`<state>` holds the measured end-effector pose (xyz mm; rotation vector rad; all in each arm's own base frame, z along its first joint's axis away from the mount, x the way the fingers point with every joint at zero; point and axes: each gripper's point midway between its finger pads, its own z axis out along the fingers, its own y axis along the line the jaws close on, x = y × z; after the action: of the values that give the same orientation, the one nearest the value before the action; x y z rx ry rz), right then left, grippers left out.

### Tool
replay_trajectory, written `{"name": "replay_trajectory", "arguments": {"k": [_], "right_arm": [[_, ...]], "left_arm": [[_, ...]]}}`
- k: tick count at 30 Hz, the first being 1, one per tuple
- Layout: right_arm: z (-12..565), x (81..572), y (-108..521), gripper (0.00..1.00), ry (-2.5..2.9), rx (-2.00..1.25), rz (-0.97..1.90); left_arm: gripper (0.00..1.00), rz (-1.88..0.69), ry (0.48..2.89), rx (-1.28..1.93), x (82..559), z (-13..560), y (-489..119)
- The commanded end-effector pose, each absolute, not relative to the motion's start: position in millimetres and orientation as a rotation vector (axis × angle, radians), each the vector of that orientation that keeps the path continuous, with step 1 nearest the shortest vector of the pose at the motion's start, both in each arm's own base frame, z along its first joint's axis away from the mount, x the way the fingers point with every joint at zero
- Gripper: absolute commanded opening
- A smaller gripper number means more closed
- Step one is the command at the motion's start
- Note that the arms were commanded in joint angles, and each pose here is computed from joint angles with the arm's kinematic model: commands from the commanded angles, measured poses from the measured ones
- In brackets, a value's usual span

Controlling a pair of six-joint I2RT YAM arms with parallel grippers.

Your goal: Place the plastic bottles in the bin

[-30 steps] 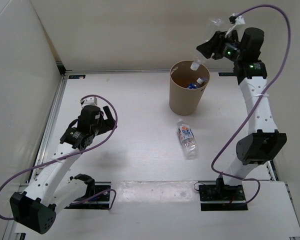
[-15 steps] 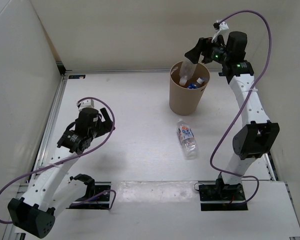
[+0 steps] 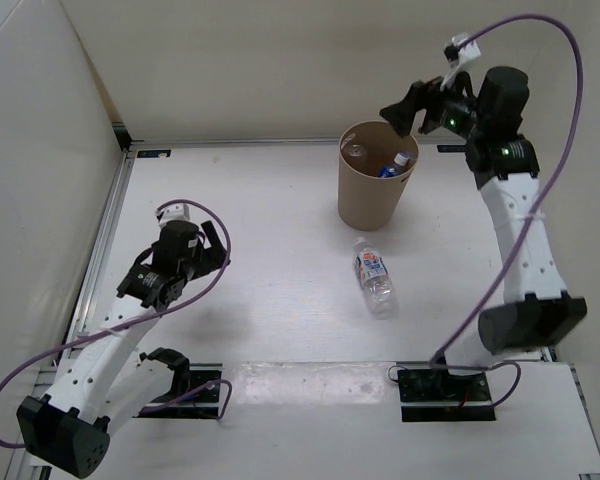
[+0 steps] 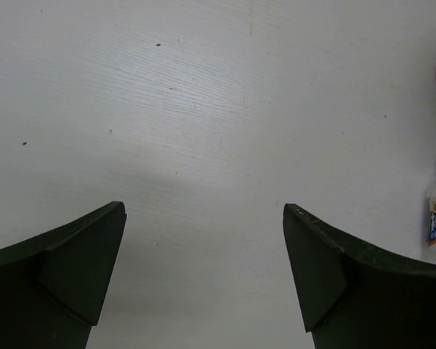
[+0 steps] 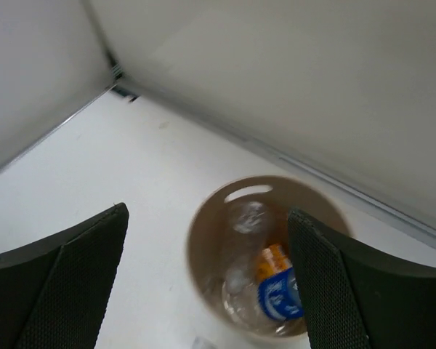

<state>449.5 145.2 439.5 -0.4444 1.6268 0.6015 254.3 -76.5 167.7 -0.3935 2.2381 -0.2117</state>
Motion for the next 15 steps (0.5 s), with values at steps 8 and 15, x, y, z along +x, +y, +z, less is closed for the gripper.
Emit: {"name": "replay_trajectory", "arguments": {"k": [8, 15], "right_arm": [[270, 207, 222, 0.90, 1.517, -1.571, 0.739], [189, 175, 207, 0.90, 1.877, -1.786, 0.448]], "left_arm": [[1.00, -0.181, 2.243, -0.318, 247, 157, -72], [1.00, -0.131, 2.302, -0.294, 240, 140, -66]]}}
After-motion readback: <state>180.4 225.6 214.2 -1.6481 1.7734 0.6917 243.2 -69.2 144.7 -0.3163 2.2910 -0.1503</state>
